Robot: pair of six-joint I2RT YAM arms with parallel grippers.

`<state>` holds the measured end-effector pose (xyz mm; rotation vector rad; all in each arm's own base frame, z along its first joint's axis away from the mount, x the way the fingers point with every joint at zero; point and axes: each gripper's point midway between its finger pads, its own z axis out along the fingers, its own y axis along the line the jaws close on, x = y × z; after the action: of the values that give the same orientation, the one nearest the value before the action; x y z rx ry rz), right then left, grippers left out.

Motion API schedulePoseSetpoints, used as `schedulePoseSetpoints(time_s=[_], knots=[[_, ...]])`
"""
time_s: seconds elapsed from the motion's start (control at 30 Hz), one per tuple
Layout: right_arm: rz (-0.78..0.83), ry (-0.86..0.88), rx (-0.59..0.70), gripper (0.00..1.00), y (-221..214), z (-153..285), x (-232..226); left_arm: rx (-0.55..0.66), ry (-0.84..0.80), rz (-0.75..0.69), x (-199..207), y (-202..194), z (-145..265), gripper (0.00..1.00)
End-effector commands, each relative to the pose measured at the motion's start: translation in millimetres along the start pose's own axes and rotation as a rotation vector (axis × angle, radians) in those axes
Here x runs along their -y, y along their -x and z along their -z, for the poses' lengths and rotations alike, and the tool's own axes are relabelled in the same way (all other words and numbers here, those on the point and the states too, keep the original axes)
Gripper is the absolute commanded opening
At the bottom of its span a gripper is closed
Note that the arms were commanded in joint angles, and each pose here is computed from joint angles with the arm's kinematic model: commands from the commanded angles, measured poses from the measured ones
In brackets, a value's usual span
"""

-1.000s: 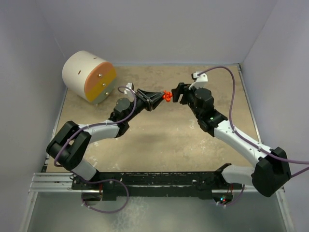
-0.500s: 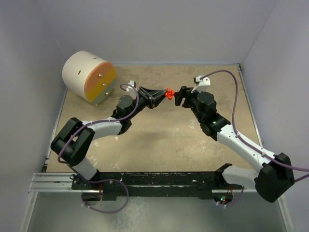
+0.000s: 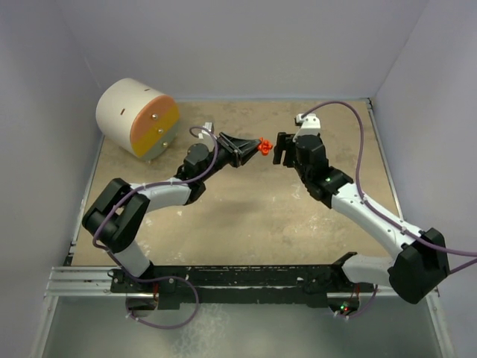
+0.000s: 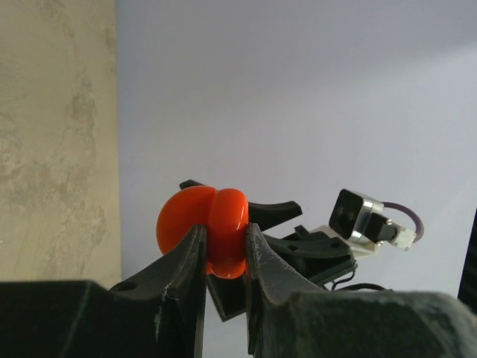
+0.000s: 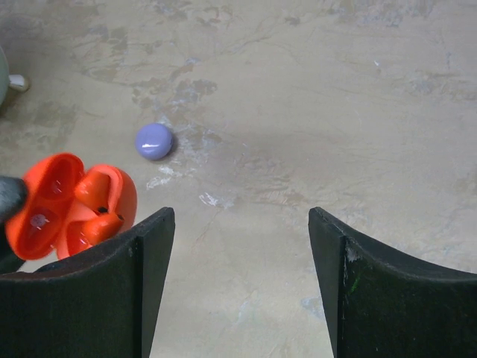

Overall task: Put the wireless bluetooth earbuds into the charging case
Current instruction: Place the earbud in the charging case.

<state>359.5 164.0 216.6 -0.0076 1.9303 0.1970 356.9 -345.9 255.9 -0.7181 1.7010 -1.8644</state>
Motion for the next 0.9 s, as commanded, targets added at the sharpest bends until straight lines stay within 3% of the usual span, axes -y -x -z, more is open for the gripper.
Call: schedulePoseSetpoints(time_s=[0.0,0.33,0.87], knots=[[0.039,-0.022,0.049,0.75,34.6,11.5,3.4,-0.070,-0.046,-0.073,21.7,-12.9,3.1,0.00],[0.148,0.022,0.004,0.75,33.6,15.9,1.3,-0.112,-0.022,-0.102,17.7,-4.8,27.5,0.00],[0.270,0.179,-0.035,0.77,17.1,10.2,-21.6,-0.202,-0.002,-0.156,20.3,-13.9,22.9,0.00]])
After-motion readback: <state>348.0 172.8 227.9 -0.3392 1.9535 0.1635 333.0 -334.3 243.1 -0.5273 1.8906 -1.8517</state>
